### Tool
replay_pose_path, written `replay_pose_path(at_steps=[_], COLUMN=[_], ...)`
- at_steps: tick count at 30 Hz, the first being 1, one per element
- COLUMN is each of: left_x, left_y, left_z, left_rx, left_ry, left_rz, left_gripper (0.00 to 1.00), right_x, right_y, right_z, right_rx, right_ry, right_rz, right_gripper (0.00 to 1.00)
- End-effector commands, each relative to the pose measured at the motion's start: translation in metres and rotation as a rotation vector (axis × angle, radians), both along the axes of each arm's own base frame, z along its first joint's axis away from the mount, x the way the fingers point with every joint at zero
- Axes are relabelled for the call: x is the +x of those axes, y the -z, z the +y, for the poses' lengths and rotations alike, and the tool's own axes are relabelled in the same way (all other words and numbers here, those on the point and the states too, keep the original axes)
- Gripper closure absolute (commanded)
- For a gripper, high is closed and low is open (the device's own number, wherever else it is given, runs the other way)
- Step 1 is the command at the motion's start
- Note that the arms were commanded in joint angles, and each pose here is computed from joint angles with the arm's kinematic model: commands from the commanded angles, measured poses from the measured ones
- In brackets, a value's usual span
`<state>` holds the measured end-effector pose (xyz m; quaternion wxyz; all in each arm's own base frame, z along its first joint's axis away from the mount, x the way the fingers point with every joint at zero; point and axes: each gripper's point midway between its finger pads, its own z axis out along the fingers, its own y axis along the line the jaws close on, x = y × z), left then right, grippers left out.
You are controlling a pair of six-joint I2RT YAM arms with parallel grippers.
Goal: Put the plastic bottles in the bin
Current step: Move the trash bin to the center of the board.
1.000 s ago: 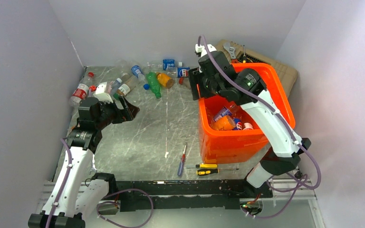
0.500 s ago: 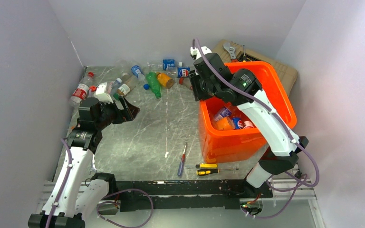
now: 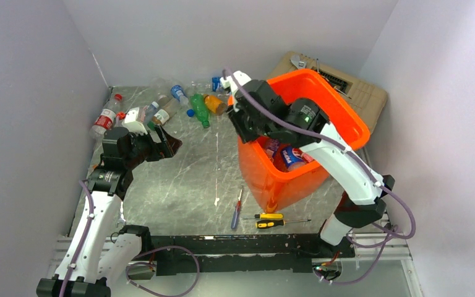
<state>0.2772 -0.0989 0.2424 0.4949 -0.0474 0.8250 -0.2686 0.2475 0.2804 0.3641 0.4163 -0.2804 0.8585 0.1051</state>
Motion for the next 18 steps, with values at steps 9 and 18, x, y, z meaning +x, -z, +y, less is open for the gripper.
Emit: replay_pose_path(at_steps=[9, 18], left_x=[0.004, 0.005], left_y=[-0.002, -0.001], left_z=[0.003, 0.006], left_rx=[0.011, 0.017], left_ry=[-0.022, -0.036], left_rz=[-0.018, -0.014], left_gripper=[0.04, 0.04], right_x=[-0.026, -0.029], right_y=[-0.056, -0.039], right_z=[0.09, 0.096], right_rx=[0.043, -0.015], right_ry=[-0.415, -0.529], right_rz=[-0.361, -0.408], right_gripper=[1.0, 1.0])
